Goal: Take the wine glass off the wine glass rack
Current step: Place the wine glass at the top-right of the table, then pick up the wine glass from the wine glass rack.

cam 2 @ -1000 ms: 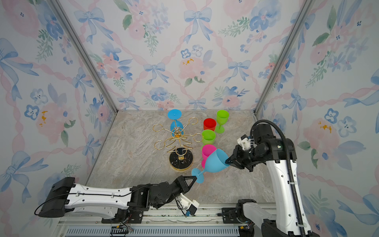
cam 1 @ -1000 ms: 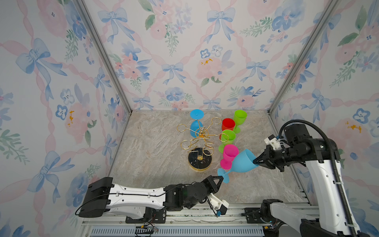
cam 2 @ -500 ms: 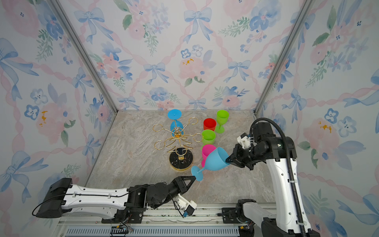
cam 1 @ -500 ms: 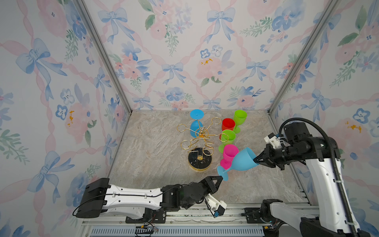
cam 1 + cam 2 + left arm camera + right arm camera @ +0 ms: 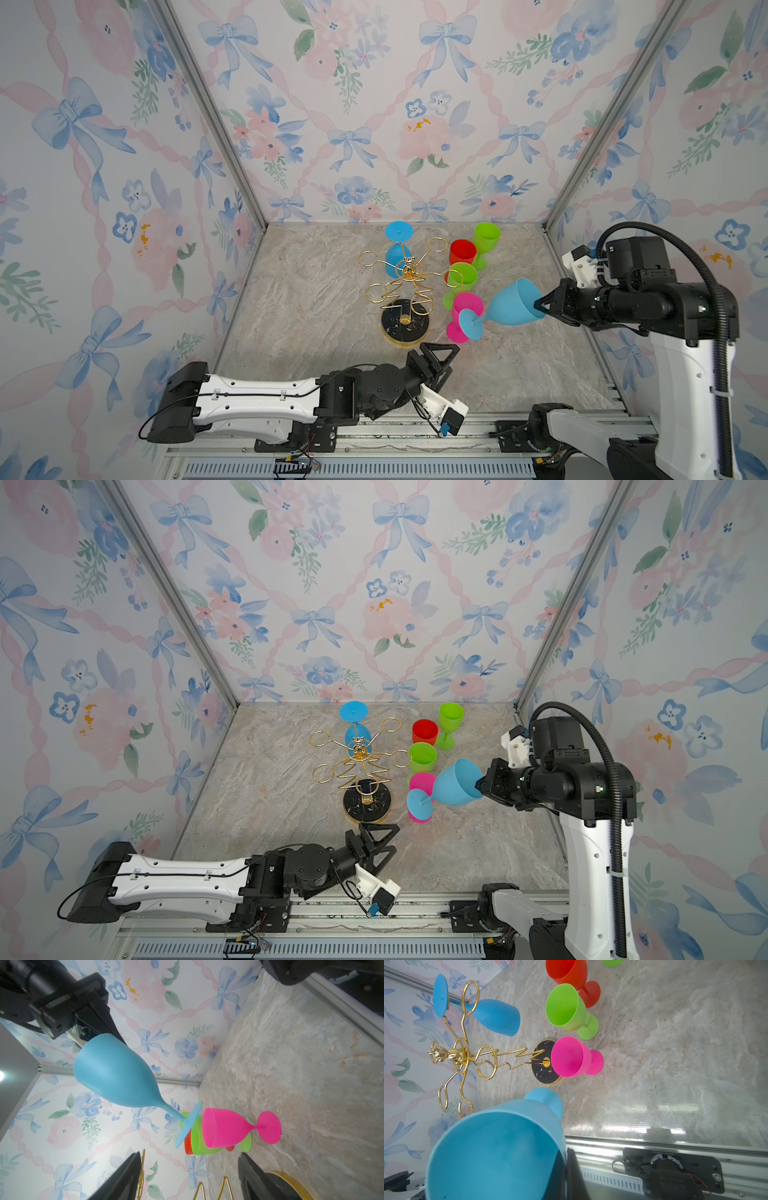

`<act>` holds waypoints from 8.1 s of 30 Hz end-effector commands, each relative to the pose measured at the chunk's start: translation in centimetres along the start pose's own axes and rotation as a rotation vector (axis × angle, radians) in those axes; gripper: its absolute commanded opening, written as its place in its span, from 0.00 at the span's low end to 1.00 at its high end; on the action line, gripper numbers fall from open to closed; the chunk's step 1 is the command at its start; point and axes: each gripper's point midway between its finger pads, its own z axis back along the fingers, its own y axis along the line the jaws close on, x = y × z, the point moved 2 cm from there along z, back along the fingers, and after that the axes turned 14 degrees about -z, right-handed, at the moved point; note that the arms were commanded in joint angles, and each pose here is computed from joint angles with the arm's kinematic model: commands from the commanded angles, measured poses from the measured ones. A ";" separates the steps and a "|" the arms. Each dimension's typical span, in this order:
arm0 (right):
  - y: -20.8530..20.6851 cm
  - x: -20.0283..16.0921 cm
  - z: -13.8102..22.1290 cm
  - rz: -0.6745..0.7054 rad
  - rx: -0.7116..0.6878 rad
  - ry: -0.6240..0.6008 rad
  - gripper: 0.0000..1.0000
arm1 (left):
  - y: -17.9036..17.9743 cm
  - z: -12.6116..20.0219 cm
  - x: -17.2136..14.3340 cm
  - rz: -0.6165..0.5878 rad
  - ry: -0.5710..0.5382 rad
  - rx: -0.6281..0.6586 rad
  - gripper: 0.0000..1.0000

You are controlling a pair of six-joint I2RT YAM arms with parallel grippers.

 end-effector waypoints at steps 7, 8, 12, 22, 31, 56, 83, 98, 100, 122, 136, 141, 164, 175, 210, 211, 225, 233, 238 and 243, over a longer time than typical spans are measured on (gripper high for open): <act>-1.2 4.3 2.6 -0.031 -0.086 -0.337 0.00 | 8.4 1.7 -0.1 0.627 -0.036 0.130 0.84; -1.2 4.9 2.4 -0.032 -0.085 -0.358 0.00 | 9.0 1.7 -0.2 0.676 -0.032 0.134 0.85; -2.4 6.8 1.3 -0.031 -0.192 -0.377 0.00 | 11.4 2.2 -1.9 0.829 0.042 0.209 0.87; -3.2 12.8 -3.9 -0.018 -0.266 -0.343 0.00 | 15.0 2.7 -6.6 1.078 0.285 0.373 0.91; -4.7 17.8 -10.7 -0.013 -0.353 -0.299 0.00 | 17.0 2.4 -11.0 1.298 0.292 0.386 0.93; -3.6 21.6 -23.8 0.103 -0.478 -0.156 0.00 | 19.4 4.3 -27.0 1.486 0.368 0.429 0.96; -3.8 20.1 -28.0 0.126 -0.511 -0.101 0.00 | 16.6 8.1 -34.1 1.549 0.491 0.487 0.97; -3.7 19.6 -28.7 0.138 -0.524 -0.086 0.00 | 15.2 8.9 -34.3 1.541 0.517 0.473 0.97; -3.7 19.6 -28.7 0.140 -0.524 -0.088 0.00 | 15.4 9.1 -34.2 1.539 0.516 0.478 0.97; -3.1 19.8 -26.9 0.155 -0.519 -0.103 0.27 | 14.3 8.4 -34.0 1.569 0.488 0.420 0.97; -0.7 19.7 -17.1 0.189 -0.415 -0.285 0.78 | 13.0 4.8 -34.4 1.741 0.375 0.283 0.93; 0.3 18.0 -14.4 0.197 -0.299 -0.327 0.79 | 12.0 3.8 -34.6 1.791 0.362 0.242 0.90; 0.7 12.5 -11.7 0.156 -0.020 -0.330 0.80 | 11.1 1.0 -35.3 2.144 0.185 0.055 0.57; 0.7 11.5 -11.6 0.137 0.025 -0.326 0.80 | 9.6 -0.8 -35.2 2.224 0.246 0.064 0.49; -0.9 10.1 -12.2 0.104 0.044 -0.315 0.80 | 5.6 -3.9 -35.1 2.255 0.394 0.016 0.26; -0.9 10.2 -12.2 0.102 0.044 -0.317 0.80 | 5.6 -4.0 -35.0 2.254 0.390 0.012 0.26; -1.2 10.0 -12.3 0.091 0.046 -0.314 0.80 | 6.1 -4.1 -34.2 2.255 0.359 -0.017 0.20; -1.3 10.0 -12.2 0.088 0.046 -0.317 0.80 | 6.4 -4.2 -34.1 2.251 0.350 -0.015 0.16; -1.4 9.9 -12.3 0.088 0.044 -0.314 0.80 | 6.9 -4.1 -34.1 2.246 0.341 -0.008 0.13; -1.6 9.9 -12.4 0.085 0.041 -0.314 0.80 | 7.2 -4.2 -34.1 2.246 0.330 -0.010 0.08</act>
